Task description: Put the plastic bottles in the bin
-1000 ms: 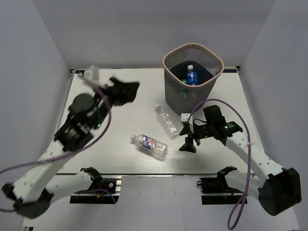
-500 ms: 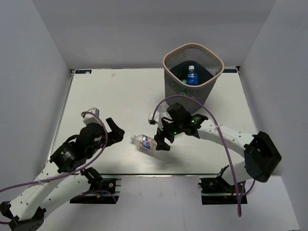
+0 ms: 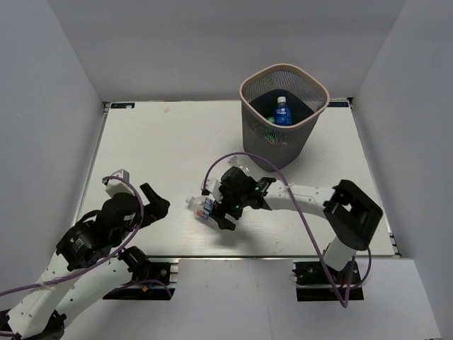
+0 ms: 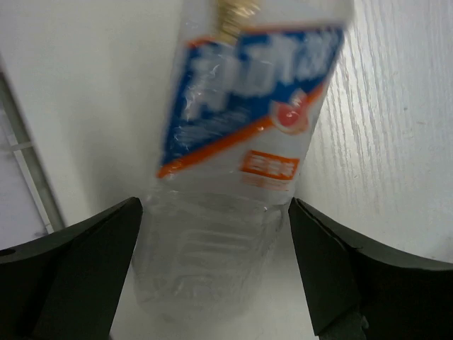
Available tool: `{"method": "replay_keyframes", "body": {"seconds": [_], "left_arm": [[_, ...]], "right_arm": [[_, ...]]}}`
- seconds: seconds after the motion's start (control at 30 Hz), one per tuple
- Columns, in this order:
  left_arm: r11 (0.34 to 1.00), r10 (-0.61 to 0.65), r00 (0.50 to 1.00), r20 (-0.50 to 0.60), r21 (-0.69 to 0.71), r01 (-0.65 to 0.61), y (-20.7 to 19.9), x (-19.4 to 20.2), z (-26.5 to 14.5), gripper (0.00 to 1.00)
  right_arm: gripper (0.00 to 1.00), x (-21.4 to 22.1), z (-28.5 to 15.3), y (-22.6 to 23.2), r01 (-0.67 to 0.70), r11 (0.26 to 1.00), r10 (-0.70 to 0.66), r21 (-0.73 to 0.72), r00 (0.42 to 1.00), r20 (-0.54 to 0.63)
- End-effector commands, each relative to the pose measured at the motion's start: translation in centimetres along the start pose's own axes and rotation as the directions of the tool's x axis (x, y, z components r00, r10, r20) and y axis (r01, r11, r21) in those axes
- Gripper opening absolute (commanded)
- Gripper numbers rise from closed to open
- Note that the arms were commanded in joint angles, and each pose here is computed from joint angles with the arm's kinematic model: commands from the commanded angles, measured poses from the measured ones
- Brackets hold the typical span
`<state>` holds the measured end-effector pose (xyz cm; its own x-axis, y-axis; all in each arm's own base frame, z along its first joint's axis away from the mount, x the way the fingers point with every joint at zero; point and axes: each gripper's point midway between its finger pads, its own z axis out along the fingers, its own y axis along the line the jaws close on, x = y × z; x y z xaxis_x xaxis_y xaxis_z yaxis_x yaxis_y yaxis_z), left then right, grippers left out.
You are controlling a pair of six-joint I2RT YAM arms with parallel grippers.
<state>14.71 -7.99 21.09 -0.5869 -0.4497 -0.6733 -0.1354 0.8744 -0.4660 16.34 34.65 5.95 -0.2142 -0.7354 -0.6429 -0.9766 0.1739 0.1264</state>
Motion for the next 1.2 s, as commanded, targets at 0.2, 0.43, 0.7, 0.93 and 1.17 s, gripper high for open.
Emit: {"method": "replay_keyframes", "body": {"seconds": [0.2,0.43,0.7,0.93,1.17], "left_arm": [[1.000,-0.017,0.999,-0.032,0.008,0.017,-1.1,0.6,1.1,0.99],[0.998,0.010,0.999,-0.031,0.064,-0.008,-2.9,0.8,2.8,0.99],[0.925,-0.025,0.990,0.141,0.379,-0.031,-9.2,-3.4,0.6,0.96],[0.832,-0.031,0.985,0.170,0.550,-0.069,-13.8,-4.2,0.3,0.92],[0.900,0.123,0.992,-0.027,0.425,-0.100,-16.3,1.1,9.9,0.93]], "right_arm": [[0.72,0.9,2.5,-3.1,-0.011,0.990,0.020,0.142,0.997,-0.068],[0.14,-3.5,-0.9,-0.4,0.083,0.997,-0.083,-0.002,0.994,0.075],[0.00,-14.2,-13.1,-7.1,0.108,0.935,-0.213,0.338,0.933,0.290],[0.00,-20.4,-26.1,-16.1,-0.117,0.698,-0.262,0.706,0.876,0.404],[0.00,-20.1,-34.2,-21.5,-0.329,0.536,-0.157,0.778,0.867,0.474]]}}
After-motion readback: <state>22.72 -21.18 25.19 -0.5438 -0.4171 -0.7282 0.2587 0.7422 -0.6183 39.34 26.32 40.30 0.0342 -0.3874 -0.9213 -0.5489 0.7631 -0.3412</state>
